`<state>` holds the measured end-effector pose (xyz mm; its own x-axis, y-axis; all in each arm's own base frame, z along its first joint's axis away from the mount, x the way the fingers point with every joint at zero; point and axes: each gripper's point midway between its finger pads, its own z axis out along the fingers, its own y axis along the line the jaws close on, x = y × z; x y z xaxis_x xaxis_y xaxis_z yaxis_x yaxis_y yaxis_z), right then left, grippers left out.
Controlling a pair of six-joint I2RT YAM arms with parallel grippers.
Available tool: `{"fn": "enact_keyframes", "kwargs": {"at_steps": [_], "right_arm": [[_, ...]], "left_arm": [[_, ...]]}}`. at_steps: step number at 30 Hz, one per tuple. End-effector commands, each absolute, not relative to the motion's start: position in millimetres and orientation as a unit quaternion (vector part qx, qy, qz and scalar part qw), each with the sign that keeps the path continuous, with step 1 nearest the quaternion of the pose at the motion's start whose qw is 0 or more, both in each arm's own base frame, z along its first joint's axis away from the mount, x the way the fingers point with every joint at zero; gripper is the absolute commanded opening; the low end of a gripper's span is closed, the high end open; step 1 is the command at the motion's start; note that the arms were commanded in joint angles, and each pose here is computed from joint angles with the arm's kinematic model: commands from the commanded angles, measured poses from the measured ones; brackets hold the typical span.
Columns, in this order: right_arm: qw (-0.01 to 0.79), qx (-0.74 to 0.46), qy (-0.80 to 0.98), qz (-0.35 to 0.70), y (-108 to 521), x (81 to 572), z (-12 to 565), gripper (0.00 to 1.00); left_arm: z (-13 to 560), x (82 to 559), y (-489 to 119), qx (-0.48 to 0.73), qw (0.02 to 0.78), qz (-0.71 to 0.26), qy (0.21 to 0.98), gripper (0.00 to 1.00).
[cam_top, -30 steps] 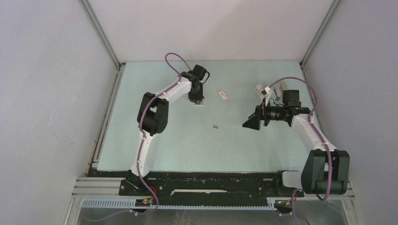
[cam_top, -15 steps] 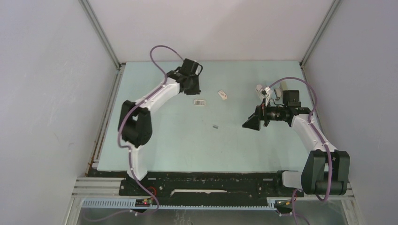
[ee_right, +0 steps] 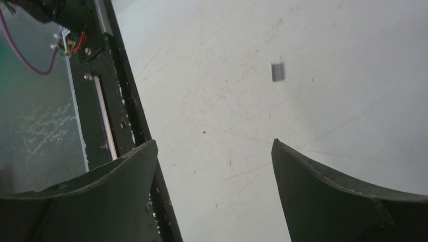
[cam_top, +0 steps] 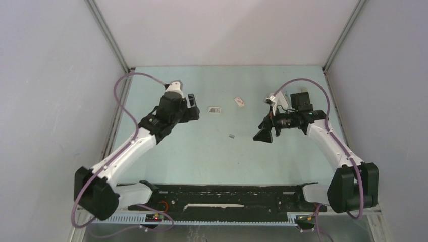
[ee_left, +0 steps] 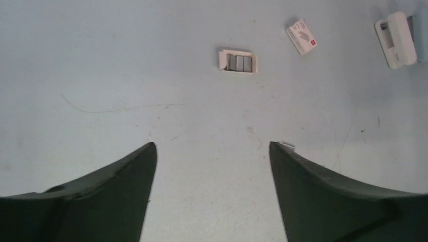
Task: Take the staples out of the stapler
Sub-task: Place the staple in the staple box, then pick up the staple from the center of the board.
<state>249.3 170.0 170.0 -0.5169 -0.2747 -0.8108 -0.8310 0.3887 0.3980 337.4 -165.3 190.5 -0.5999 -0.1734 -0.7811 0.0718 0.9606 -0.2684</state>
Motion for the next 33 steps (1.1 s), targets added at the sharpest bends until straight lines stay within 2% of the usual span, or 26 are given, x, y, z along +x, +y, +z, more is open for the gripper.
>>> {"fn": "enact_keyframes", "kwargs": {"at_steps": [1,2,4,15,33], "right_arm": [[0.327,-0.439,0.746,0.38,189,250,173,0.92],[0.317,-0.449,0.745,0.377,194,250,169,0.92],[0.301,-0.465,0.745,0.371,204,250,164,0.92],[0.24,-0.485,0.783,0.307,231,271,127,0.86],[0.186,-0.532,0.792,0.233,250,268,92,0.87]], "left_arm": [[209,330,-136,-0.066,0.514,-0.122,0.846,0.92],[207,326,-132,-0.074,0.517,-0.123,0.844,0.97],[202,320,-125,-0.091,0.522,-0.127,0.839,1.0],[172,295,-109,-0.158,0.53,-0.18,0.814,1.0],[163,297,-109,-0.173,0.528,-0.189,0.81,1.0]]}}
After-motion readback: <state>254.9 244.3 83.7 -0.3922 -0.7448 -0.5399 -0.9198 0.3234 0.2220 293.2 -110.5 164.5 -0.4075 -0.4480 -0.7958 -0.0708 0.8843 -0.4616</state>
